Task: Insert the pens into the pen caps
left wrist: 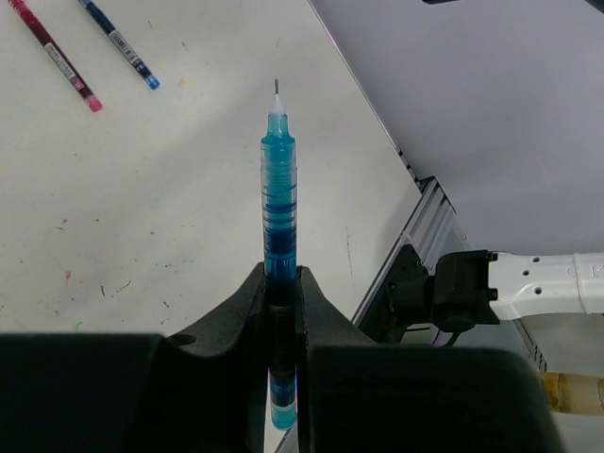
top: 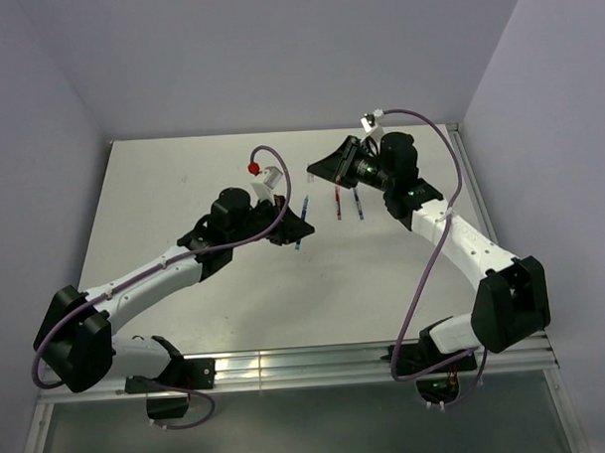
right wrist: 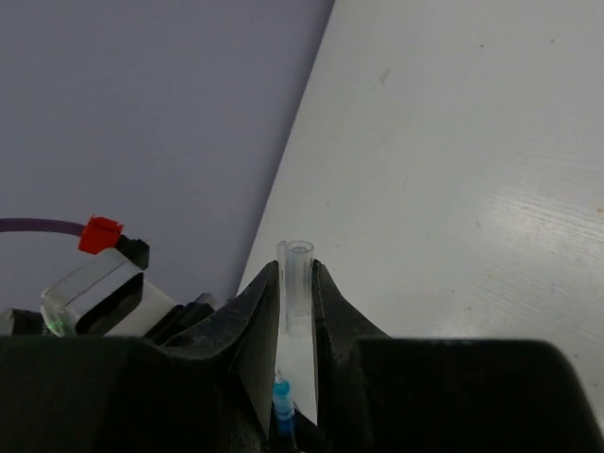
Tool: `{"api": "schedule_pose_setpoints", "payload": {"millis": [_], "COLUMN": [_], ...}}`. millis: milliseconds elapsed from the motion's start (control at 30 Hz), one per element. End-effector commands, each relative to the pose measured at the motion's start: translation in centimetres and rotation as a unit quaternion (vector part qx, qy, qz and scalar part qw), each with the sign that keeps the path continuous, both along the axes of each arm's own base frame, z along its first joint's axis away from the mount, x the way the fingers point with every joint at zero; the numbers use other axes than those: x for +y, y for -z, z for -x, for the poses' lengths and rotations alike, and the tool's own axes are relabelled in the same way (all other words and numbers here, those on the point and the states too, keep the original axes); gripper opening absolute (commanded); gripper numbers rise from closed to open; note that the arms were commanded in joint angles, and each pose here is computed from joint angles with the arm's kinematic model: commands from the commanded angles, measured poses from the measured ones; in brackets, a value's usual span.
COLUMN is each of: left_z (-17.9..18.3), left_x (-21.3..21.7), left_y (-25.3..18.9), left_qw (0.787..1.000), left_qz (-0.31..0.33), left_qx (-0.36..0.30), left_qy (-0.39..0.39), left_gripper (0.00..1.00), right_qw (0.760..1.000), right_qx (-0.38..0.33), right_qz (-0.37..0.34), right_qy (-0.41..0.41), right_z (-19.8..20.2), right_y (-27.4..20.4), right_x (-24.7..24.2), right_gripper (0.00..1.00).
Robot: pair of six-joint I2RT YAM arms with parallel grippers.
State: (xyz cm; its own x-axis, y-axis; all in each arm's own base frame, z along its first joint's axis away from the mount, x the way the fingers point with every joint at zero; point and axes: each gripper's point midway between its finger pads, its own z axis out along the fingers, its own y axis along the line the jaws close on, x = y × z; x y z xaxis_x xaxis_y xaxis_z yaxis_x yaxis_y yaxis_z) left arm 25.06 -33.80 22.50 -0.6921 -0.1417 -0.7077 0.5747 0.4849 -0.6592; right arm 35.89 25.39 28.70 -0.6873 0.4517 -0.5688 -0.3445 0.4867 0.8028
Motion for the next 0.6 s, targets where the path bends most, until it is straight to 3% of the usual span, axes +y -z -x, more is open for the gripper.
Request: {"api": "schedule_pose_setpoints", "payload": {"millis": [0,567], "left_z": [-0.48,-1.17], "left_x": [-0.96,-1.35], "left_y": [-4.47,-4.85], "left_qw": [0.997,0.997], "left_qz": [0.055,0.052], "left_qx": [-0.048,-0.058], "left_qy": [0.009,0.008], "left_gripper": [0.0,0.0], "right_qw": [0.997,0.995], "right_qx": [-0.052,-0.063], "right_qz": [-0.059,-0.075], "right_qy": [-0.024,-0.013], "right_z": [1.27,1.75], "right_y": [-4.29,-5.05], "right_x": [0.25,-0.08], "right_gripper": [0.0,0.0]}}
